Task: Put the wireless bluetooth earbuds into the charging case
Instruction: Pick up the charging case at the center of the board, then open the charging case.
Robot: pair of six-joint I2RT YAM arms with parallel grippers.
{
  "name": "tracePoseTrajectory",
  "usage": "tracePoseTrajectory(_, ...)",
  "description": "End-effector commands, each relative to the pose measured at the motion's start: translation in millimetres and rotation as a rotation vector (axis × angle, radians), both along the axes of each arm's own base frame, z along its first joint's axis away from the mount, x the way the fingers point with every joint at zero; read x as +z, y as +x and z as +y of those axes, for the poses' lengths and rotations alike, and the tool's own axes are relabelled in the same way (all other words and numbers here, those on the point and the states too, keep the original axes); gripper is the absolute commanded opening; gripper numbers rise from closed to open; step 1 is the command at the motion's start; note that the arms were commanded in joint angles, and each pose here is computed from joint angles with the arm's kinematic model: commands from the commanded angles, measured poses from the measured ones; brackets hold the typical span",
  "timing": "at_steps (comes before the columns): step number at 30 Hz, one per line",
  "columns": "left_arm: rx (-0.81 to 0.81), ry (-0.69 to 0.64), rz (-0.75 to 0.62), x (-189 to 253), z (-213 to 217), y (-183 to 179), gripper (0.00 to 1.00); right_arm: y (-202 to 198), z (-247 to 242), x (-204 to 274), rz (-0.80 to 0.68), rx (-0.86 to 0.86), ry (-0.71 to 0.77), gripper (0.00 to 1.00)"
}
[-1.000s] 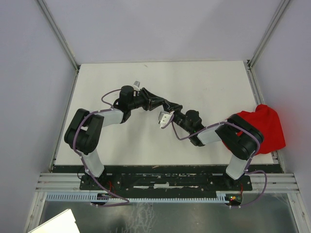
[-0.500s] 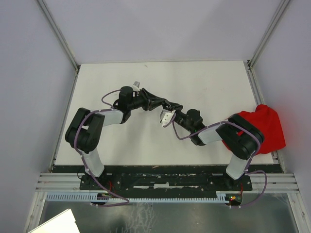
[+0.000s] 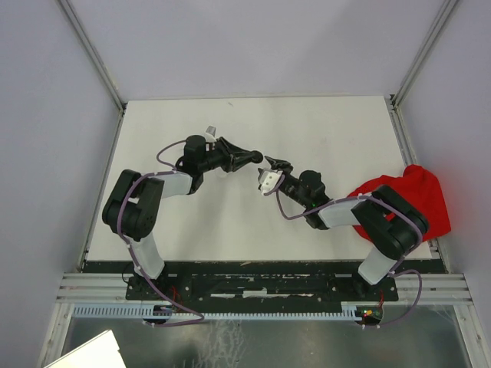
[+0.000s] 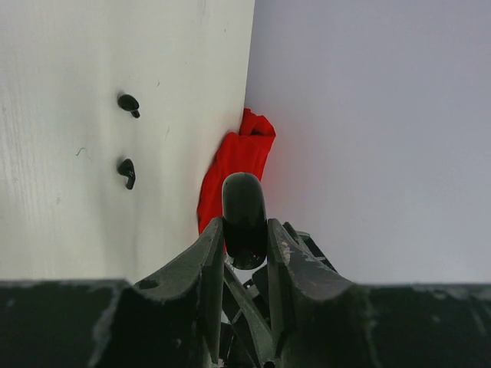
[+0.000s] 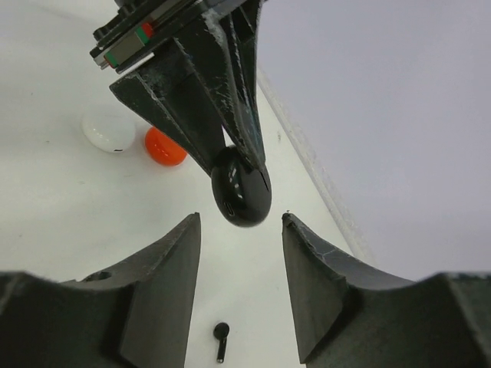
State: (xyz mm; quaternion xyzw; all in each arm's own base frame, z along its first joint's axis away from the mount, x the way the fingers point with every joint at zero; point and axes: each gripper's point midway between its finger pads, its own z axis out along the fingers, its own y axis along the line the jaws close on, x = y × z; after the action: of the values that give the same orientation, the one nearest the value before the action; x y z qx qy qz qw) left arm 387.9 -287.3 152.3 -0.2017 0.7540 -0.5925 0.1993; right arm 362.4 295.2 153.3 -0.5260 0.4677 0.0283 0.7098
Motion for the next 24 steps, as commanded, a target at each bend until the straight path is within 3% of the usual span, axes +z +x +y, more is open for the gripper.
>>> tracePoseTrajectory(1,0.051,-0.026,-0.071,16,15,11,0.03,1,-17,36,0.051,-0.061,0.121,0.56)
tracePoseTrajectory(7,0.119,-0.009,-0.149,20,39,21,0.03,3,-43,57,0.337,-0.199,0.275,0.62)
tracePoseTrajectory(12,0.147,-0.030,-0.223,21,45,20,0.03,11,-58,53,0.731,-0.403,0.392,0.61)
tracePoseTrajectory(24,0.311,-0.119,-0.460,57,54,15,0.03,16,-19,45,1.229,-0.317,0.736,0.64)
